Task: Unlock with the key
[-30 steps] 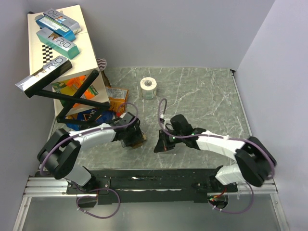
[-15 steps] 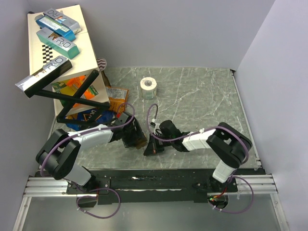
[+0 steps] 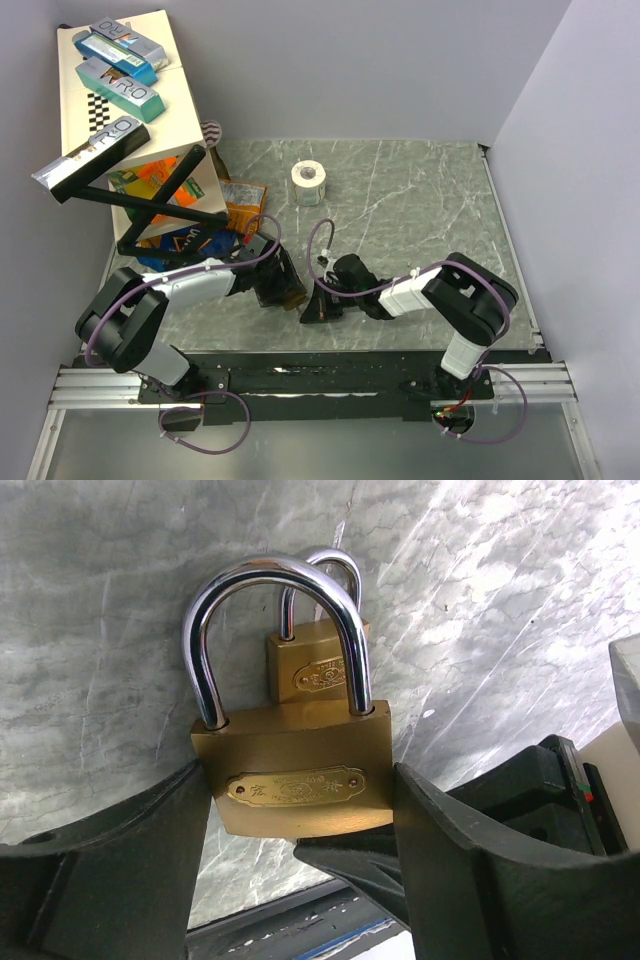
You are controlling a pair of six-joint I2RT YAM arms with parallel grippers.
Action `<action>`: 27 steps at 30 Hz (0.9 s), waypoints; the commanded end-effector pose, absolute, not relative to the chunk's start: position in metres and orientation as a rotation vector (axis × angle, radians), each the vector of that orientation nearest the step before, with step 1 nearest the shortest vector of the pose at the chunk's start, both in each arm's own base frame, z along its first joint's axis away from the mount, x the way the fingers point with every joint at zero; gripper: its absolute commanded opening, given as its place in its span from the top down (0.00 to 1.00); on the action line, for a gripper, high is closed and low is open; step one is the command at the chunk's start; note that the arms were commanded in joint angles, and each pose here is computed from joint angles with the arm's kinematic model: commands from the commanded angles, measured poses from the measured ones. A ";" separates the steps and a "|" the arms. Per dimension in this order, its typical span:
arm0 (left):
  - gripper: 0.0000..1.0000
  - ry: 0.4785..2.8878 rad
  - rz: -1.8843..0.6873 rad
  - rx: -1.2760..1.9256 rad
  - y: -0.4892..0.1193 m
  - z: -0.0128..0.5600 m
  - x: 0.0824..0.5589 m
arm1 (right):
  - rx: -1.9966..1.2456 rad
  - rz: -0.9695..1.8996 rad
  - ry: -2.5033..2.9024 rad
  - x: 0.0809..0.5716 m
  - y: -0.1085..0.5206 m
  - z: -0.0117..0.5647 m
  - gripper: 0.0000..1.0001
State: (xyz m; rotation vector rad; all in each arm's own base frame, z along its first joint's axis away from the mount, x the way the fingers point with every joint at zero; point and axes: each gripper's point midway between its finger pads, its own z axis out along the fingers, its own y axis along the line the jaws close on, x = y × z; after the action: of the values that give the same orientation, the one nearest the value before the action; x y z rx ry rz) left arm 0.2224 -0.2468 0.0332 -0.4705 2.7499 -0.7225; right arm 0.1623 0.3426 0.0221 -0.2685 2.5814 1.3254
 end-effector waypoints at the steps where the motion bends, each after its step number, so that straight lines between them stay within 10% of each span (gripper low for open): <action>1: 0.99 2.912 -0.499 -0.468 -0.215 -0.009 0.191 | -0.311 1.424 2.461 0.164 0.353 0.043 1.00; 27: 0.99 2.913 -0.496 -0.457 -0.215 -0.011 0.191 | -0.293 1.379 2.431 0.175 0.347 0.050 1.00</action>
State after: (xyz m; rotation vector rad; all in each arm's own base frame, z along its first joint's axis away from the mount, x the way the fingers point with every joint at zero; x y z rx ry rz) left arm 0.2225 -0.2486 0.0327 -0.4488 2.7639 -0.7380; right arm 0.1626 0.3460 0.0381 -0.2957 2.4909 1.4017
